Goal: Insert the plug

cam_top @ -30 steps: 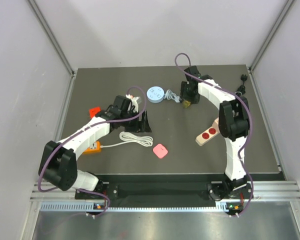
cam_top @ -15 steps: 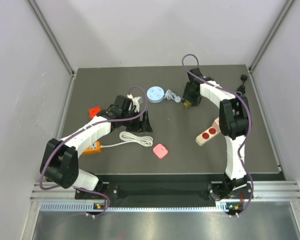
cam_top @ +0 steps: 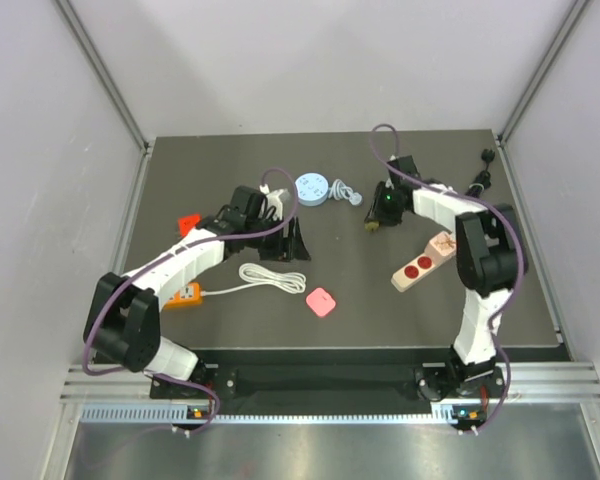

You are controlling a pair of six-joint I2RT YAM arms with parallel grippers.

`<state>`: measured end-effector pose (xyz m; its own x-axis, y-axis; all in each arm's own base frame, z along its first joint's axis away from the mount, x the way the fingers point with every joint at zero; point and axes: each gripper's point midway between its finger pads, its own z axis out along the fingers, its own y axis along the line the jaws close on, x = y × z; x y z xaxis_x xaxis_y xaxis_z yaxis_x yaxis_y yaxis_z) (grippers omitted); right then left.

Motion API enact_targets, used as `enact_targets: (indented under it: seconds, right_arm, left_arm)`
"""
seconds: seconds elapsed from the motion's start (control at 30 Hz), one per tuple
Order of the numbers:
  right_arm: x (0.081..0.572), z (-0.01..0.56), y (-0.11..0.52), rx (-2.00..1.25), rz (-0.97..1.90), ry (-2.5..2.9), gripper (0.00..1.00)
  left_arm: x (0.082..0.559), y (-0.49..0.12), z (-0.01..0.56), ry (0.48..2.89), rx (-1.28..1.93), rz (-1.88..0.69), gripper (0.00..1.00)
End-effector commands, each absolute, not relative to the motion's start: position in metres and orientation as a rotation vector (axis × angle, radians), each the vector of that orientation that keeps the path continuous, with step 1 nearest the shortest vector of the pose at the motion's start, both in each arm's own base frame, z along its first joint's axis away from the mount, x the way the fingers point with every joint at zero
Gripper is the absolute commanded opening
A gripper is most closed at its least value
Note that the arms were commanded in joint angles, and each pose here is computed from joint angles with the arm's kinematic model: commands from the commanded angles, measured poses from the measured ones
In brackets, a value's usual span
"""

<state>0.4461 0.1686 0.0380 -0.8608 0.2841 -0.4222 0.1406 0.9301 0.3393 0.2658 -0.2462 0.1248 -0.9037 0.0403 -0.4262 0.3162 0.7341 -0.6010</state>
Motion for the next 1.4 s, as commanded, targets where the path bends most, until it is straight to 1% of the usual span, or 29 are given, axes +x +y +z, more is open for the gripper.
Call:
enact_targets:
  seconds: [0.0,0.03,0.07,0.1,0.13,0.17,0.2,0.27,0.3,0.53,0.63,0.7,0.73,0.8,0.87,0.93,0.97,1.0,1.03,1.07,1.13,1.17,1.23,1.27,1.37]
  right_arm:
    - [0.418,0.133,0.215,0.008,0.761,2.361,0.0]
    - [0.403,0.148,0.227,-0.057,0.868,2.315,0.0]
    - [0.402,0.171,0.237,-0.072,0.957,2.212,0.0]
    - [0.385,0.169,0.241,-0.077,1.038,2.18,0.0]
    - [0.373,0.201,0.246,-0.103,1.131,2.067,0.0]
    - [0.345,0.198,0.255,-0.064,1.298,2.071,0.0]
    - [0.339,0.25,0.263,-0.151,1.381,1.832,0.0]
    - [0.317,0.267,0.27,-0.142,1.489,1.735,0.0]
    - [0.302,0.29,0.279,-0.201,1.527,1.647,0.0]
    - [0.256,0.342,0.313,-0.308,1.695,1.46,0.0]
    - [0.241,0.351,0.326,-0.34,1.772,1.412,0.0]
    - [0.235,0.353,0.332,-0.34,1.809,1.399,0.0]
    - [0.233,0.355,0.334,-0.341,1.817,1.386,0.0]
    - [0.229,0.358,0.338,-0.346,1.838,1.374,0.0]
    - [0.227,0.356,0.342,-0.35,1.847,1.384,0.0]
    - [0.227,0.352,0.343,-0.346,1.852,1.396,0.01]
    - [0.226,0.35,0.343,-0.344,1.855,1.403,0.05]
    - [0.225,0.349,0.343,-0.346,1.856,1.413,0.1]
    - [0.222,0.347,0.344,-0.368,1.859,1.43,0.15]
    - [0.223,0.348,0.345,-0.398,1.839,1.431,0.27]
    - [0.225,0.334,0.348,-0.445,1.791,1.516,0.38]
    - [0.226,0.337,0.348,-0.472,1.772,1.521,0.48]
    - [0.225,0.325,0.348,-0.506,1.743,1.616,0.58]
    - [0.226,0.329,0.346,-0.548,1.709,1.603,0.62]
    - [0.227,0.325,0.341,-0.611,1.655,1.653,0.62]
  left_arm:
    - [0.287,-0.267,0.18,2.351,0.318,-1.136,0.72]
    - [0.29,-0.267,0.187,2.327,0.307,-1.169,0.66]
    - [0.286,-0.274,0.202,2.264,0.348,-1.276,0.64]
    - [0.287,-0.276,0.211,2.221,0.356,-1.333,0.63]
    - [0.286,-0.276,0.222,2.191,0.324,-1.405,0.61]
    - [0.279,-0.278,0.226,2.169,0.342,-1.478,0.61]
    - [0.282,-0.281,0.241,2.099,0.349,-1.519,0.6]
    - [0.279,-0.281,0.252,2.052,0.369,-1.55,0.6]
    - [0.279,-0.282,0.26,2.022,0.378,-1.564,0.6]
    - [0.266,-0.281,0.297,1.884,0.412,-1.619,0.64]
    - [0.263,-0.279,0.301,1.864,0.412,-1.62,0.64]
    - [0.26,-0.278,0.306,1.852,0.414,-1.63,0.62]
    - [0.258,-0.278,0.308,1.841,0.418,-1.635,0.59]
    - [0.256,-0.278,0.314,1.822,0.423,-1.648,0.55]
    - [0.251,-0.277,0.323,1.784,0.441,-1.658,0.45]
    - [0.248,-0.277,0.328,1.77,0.444,-1.672,0.28]
    - [0.246,-0.277,0.33,1.766,0.454,-1.679,0.11]
    - [0.245,-0.276,0.33,1.764,0.456,-1.678,0.0]
    - [0.244,-0.276,0.33,1.768,0.456,-1.68,0.0]
    - [0.243,-0.276,0.329,1.774,0.457,-1.682,0.0]
    - [0.239,-0.276,0.326,1.784,0.48,-1.685,0.0]
    - [0.238,-0.275,0.325,1.789,0.491,-1.685,0.0]
    - [0.23,-0.274,0.321,1.805,0.534,-1.691,0.0]
    - [0.227,-0.273,0.318,1.813,0.548,-1.692,0.0]
    - [0.217,-0.27,0.307,1.855,0.603,-1.684,0.0]
